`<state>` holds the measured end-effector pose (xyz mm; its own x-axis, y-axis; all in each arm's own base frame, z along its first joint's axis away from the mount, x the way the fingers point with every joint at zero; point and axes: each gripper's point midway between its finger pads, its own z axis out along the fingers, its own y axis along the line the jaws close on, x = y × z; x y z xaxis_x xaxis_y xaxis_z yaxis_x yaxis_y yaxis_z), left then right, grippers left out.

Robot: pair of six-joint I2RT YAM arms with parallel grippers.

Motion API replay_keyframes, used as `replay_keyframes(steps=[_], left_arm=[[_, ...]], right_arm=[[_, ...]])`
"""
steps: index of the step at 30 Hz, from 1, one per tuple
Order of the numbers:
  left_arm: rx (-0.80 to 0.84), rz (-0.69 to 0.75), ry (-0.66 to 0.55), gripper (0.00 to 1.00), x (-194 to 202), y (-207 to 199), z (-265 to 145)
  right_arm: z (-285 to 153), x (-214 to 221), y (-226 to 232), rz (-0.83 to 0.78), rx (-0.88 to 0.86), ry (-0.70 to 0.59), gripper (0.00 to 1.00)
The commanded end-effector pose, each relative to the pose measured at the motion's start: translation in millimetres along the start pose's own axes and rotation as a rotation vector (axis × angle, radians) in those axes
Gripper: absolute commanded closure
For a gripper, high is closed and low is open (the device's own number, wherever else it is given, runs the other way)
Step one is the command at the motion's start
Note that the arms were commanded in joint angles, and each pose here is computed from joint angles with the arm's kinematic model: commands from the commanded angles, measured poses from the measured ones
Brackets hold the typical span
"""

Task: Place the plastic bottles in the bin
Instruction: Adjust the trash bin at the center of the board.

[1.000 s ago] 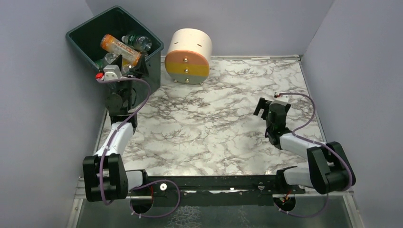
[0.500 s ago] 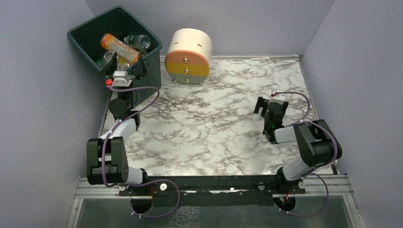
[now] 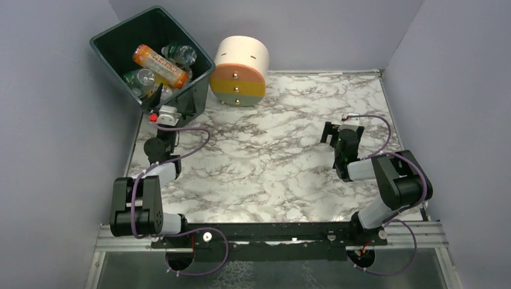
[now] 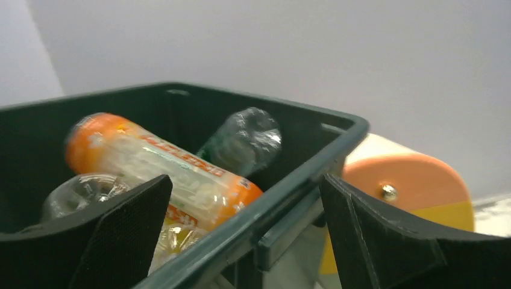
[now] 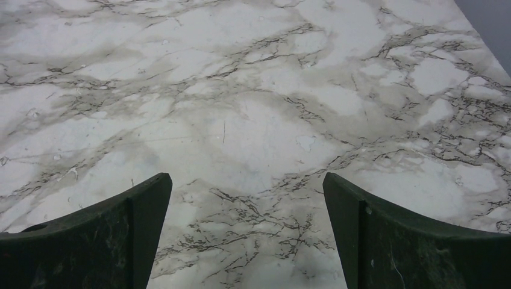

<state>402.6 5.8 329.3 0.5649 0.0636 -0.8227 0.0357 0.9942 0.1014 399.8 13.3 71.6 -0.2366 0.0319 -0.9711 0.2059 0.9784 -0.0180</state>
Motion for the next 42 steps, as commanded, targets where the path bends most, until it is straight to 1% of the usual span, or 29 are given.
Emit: replay_keyframes(steps=[1, 5, 11, 13, 15, 16, 18, 21, 23, 26, 30, 33, 35, 37, 38, 39, 41, 42], left_arm=[[0.115, -0.145, 0.645, 0.01, 176.4, -44.9, -151.9], [0.132, -0.127, 0.619, 0.01, 171.4, -48.9, -155.0], [0.142, -0.118, 0.636, 0.01, 182.3, -53.0, -157.2], [0.14, -0.118, 0.662, 0.01, 186.0, -52.5, -158.8], [0.139, -0.119, 0.646, 0.01, 184.7, -52.6, -156.3], [0.139, -0.12, 0.652, 0.01, 185.4, -52.5, -157.2], [0.14, -0.118, 0.652, 0.01, 185.2, -52.8, -157.0], [0.138, -0.118, 0.65, 0.01, 185.1, -52.4, -156.6], [0.139, -0.118, 0.651, 0.01, 185.0, -52.7, -156.9], [0.14, -0.118, 0.649, 0.01, 184.5, -52.8, -157.0], [0.139, -0.119, 0.649, 0.01, 184.5, -52.7, -156.5], [0.136, -0.118, 0.651, 0.01, 185.0, -52.1, -156.8], [0.113, -0.118, 0.648, 0.01, 182.5, -48.7, -155.9], [0.098, -0.116, 0.645, 0.01, 180.4, -46.4, -155.9], [0.097, -0.116, 0.643, 0.01, 180.4, -46.3, -155.7], [0.098, -0.116, 0.641, 0.01, 179.9, -46.6, -155.7], [0.077, -0.118, 0.639, 0.01, 175.5, -43.5, -153.8], [0.067, -0.123, 0.659, 0.01, 174.3, -41.3, -150.7]], right_arm=[[-5.2, -12.7, 3.9, -0.002, -0.046, -0.068, 0.0], [-10.9, -13.3, 5.2, -0.009, -0.07, -0.09, 0.01], [-35.3, -20.5, 11.3, -0.02, -0.165, -0.185, 0.0], [-43.6, -20.4, 14.4, -0.026, -0.203, -0.214, 0.0], [-46.9, -18.6, 17.1, -0.036, -0.228, -0.23, 0.01], [-46.2, -13.4, 17.2, -0.038, -0.228, -0.222, 0.01], [-45.2, -21.3, 14.6, -0.033, -0.211, -0.277, 0.0], [-40.5, -11.3, 17.5, -0.025, -0.216, -0.201, 0.01], [-37.0, -16.4, 17.7, -0.037, -0.21, -0.233, 0.0], [-35.7, -10.6, 18.7, -0.033, -0.212, -0.188, 0.0], [-38.2, -15.6, 17.4, -0.04, -0.212, -0.23, 0.0], [-40.4, -15.5, 15.5, -0.035, -0.206, -0.223, 0.0], [-43.8, -26.7, 18.4, -0.044, -0.212, -0.252, 0.01], [-49.5, -44.6, 12.6, -0.045, -0.15, -0.248, 0.01], [-52.5, -62.0, 12.3, -0.01, -0.143, -0.256, 0.01], [-56.8, -77.3, 13.8, 0.047, -0.149, -0.267, 0.01], [-61.4, -105.0, 23.0, 0.077, -0.193, -0.287, 0.0], [-60.1, -110.4, 31.3, 0.093, -0.227, -0.261, 0.0]])
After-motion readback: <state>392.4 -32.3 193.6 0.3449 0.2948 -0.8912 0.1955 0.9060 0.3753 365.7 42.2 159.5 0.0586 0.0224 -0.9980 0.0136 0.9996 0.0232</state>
